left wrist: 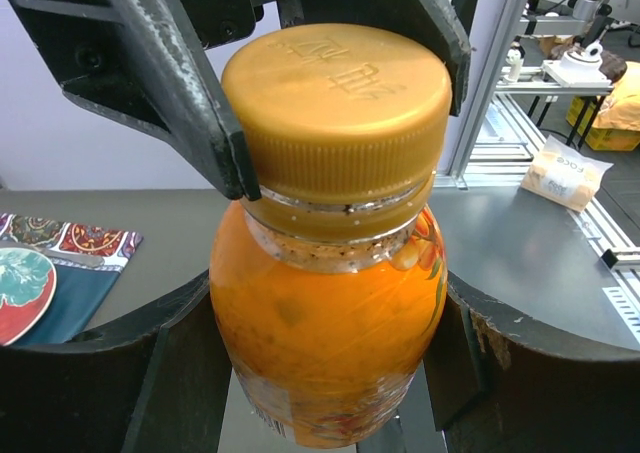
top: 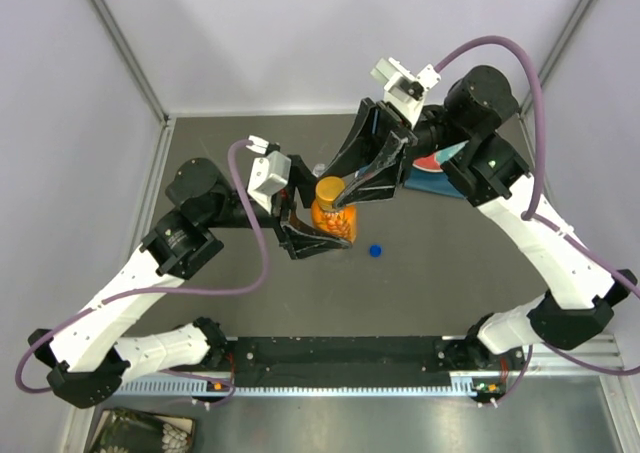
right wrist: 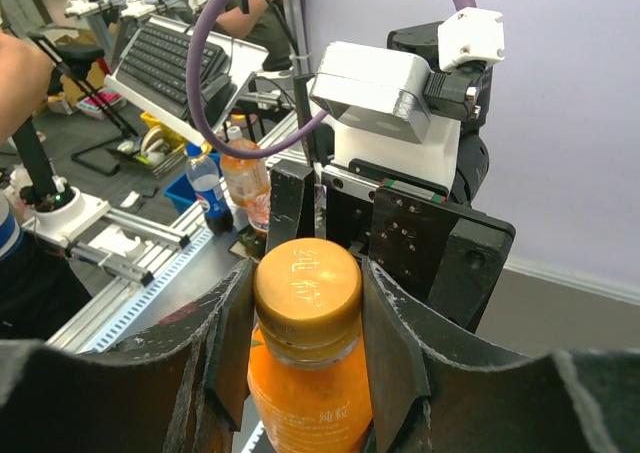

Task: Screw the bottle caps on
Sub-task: Screw the bottle cap onto the plastic bottle.

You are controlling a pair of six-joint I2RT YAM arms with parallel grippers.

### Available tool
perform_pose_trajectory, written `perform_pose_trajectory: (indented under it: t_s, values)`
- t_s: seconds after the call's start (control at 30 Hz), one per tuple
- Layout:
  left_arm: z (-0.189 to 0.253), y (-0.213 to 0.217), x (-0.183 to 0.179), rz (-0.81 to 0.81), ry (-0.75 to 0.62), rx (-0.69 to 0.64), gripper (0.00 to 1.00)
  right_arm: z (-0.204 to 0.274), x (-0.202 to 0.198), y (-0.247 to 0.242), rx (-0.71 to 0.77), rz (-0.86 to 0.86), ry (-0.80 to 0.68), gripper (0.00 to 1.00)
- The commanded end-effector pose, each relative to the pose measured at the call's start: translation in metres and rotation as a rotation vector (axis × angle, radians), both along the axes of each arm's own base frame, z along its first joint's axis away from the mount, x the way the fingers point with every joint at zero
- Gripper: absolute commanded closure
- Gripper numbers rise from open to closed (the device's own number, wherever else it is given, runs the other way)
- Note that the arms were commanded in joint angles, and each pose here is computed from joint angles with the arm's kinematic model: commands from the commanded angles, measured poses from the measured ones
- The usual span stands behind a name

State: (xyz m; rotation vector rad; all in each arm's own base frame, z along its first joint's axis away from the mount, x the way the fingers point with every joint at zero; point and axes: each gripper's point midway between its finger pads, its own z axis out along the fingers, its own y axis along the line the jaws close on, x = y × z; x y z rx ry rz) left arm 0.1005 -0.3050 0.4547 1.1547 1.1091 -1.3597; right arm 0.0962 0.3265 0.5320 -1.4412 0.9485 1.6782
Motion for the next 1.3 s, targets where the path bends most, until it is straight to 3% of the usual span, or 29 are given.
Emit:
perform_pose_trajectory:
  t_s: [0.0, 0.17, 0.3, 0.63, 0.9, 1.03, 1.13, 1.17, 1.27]
  values:
    - [0.022, 0.004, 0.004, 0.044, -0.077, -0.072, 1.00, -0.002, -0.003, -0.004, 0.010, -0.005, -0.014, 0.68]
    - [0.035, 0.008, 0.016, 0.130, -0.118, -0.104, 1.00, -0.015, 0.009, 0.003, -0.022, -0.056, 0.031, 0.71]
    - [0.049, 0.017, 0.042, 0.292, -0.159, -0.136, 1.00, -0.035, 0.028, 0.011, -0.084, -0.133, 0.091, 0.74]
    - [0.069, 0.056, 0.098, 0.695, -0.232, -0.188, 1.00, -0.094, 0.105, 0.033, -0.253, -0.537, 0.224, 0.76]
    - [0.064, 0.086, 0.131, 0.942, -0.227, -0.169, 1.00, -0.110, 0.127, 0.051, -0.336, -0.761, 0.177, 0.80]
    - [0.058, 0.088, 0.130, 0.946, -0.212, -0.165, 1.00, -0.098, 0.133, 0.057, -0.311, -0.822, 0.171, 0.82]
    - [0.053, 0.089, 0.129, 0.939, -0.198, -0.164, 1.00, -0.080, 0.131, 0.056, -0.272, -0.829, 0.171, 0.68]
    - [0.050, 0.089, 0.129, 0.938, -0.195, -0.158, 1.00, -0.070, 0.128, 0.054, -0.248, -0.826, 0.163, 0.55]
    - [0.047, 0.087, 0.125, 0.910, -0.184, -0.157, 1.00, -0.048, 0.120, 0.047, -0.195, -0.810, 0.147, 0.32]
